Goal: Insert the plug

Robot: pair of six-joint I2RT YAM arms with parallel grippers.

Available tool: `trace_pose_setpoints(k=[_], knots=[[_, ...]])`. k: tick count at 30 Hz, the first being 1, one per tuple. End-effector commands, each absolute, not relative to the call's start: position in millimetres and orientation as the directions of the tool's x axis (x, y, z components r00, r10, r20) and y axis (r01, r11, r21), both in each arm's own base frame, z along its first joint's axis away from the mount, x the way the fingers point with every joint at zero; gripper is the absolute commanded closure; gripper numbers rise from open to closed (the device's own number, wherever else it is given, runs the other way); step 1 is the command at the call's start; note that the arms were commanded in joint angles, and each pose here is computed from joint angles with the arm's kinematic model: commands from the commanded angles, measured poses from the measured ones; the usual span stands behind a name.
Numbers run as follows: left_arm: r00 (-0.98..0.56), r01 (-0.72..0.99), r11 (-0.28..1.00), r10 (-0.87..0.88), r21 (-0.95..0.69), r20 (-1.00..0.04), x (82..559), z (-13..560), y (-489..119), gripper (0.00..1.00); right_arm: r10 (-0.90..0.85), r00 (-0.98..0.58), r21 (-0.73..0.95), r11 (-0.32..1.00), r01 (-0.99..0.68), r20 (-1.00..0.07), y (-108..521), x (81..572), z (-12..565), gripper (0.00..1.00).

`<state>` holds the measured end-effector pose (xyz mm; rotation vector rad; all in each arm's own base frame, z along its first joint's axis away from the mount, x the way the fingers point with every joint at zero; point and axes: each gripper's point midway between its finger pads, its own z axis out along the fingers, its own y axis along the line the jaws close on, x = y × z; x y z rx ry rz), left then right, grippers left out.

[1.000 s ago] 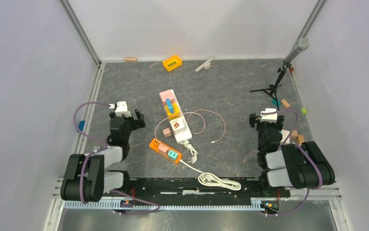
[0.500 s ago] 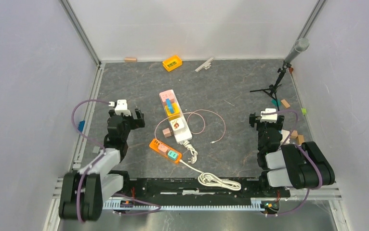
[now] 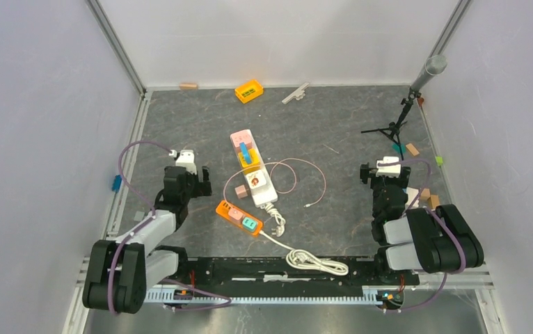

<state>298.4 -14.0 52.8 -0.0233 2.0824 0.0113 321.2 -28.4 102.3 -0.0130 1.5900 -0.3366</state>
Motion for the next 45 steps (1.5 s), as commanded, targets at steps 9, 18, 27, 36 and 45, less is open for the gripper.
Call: trace_pose_setpoints(k=[9, 18, 27, 36, 45], knots=[[-0.181, 0.041, 0.999, 0.015, 0.007, -0.983, 362, 111, -29, 0.0, -0.224, -0.092, -0.238, 0.953, 0.187, -0.97, -31, 297, 84, 0.02], [-0.09, -0.064, 0.997, -0.044, -0.038, -0.995, 372, 105, 3, 0.0, -0.224, -0.09, -0.237, 0.954, 0.185, -0.97, -31, 297, 84, 0.02], [-0.156, -0.026, 0.998, -0.062, -0.058, -0.986, 313, 134, 0, 0.0, -0.224, -0.088, -0.237, 0.953, 0.187, -0.971, -31, 297, 84, 0.02], [-0.222, -0.024, 0.998, -0.057, -0.054, -0.973, 331, 105, -1, 0.0, -0.223, -0.087, -0.236, 0.954, 0.186, -0.971, -31, 297, 84, 0.02], [-0.184, 0.024, 0.999, -0.018, -0.022, -0.983, 379, 89, -8, 0.0, -0.222, -0.089, -0.236, 0.953, 0.191, -0.971, -32, 296, 84, 0.02]])
